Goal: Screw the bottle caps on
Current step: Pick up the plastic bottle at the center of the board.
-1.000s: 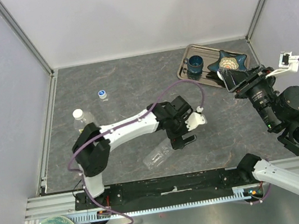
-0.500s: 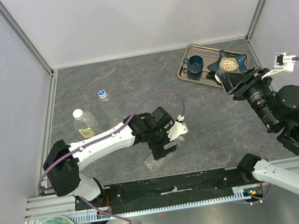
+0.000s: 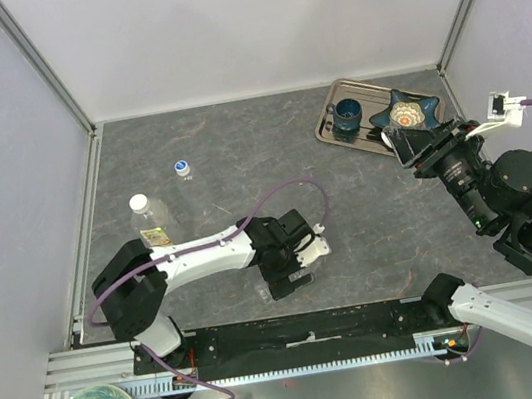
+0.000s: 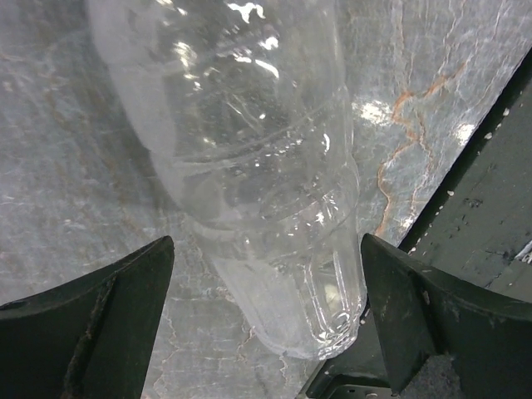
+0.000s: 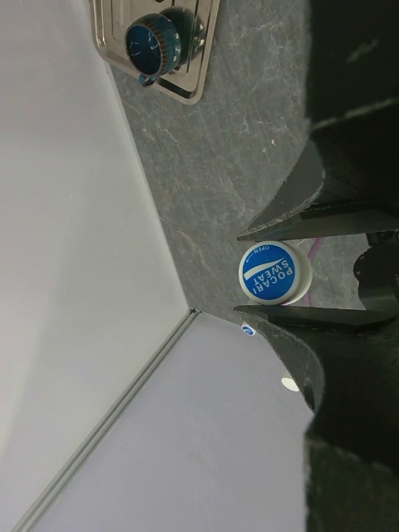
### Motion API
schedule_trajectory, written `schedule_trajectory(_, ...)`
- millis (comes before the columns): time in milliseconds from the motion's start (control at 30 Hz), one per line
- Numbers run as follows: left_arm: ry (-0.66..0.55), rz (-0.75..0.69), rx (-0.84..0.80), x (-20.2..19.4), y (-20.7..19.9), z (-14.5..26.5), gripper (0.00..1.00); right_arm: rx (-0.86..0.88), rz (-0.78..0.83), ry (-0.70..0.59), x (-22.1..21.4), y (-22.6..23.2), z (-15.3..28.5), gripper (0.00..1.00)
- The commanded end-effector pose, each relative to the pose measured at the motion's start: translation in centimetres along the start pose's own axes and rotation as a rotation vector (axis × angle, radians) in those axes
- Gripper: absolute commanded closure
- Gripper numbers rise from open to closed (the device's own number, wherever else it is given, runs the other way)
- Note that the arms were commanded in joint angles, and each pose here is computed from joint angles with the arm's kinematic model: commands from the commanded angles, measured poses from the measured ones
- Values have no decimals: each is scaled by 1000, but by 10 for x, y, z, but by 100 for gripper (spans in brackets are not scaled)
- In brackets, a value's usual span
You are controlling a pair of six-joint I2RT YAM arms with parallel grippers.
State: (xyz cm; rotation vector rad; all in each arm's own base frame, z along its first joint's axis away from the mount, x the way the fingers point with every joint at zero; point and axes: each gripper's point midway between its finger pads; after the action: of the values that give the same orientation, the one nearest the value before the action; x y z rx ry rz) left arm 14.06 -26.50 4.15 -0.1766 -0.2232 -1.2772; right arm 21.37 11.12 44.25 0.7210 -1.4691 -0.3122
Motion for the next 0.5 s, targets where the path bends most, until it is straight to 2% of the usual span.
schedule_trajectory(0,-7,-4,-16,-2,-8,-13,1,28,-18,-26,17,11,5,74)
schedule_trajectory(400,16,-38,-53,-4,-12,-25,1,25,-24,-33,16,7,9,75)
schedule_trajectory(467,21,-38,-56,-4,-13,-26,3,31,-24,-32,15,7,9,75)
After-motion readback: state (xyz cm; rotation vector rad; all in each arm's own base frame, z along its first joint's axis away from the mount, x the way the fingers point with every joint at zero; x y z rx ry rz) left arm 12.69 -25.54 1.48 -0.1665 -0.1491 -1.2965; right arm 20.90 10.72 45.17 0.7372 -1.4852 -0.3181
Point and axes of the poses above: each gripper's point midway between its finger pads, its own z axis back along the fingers, its own y axis along the line the jaws close on, x = y × z, and after that the axes turned 2 degrees about z, right-handed
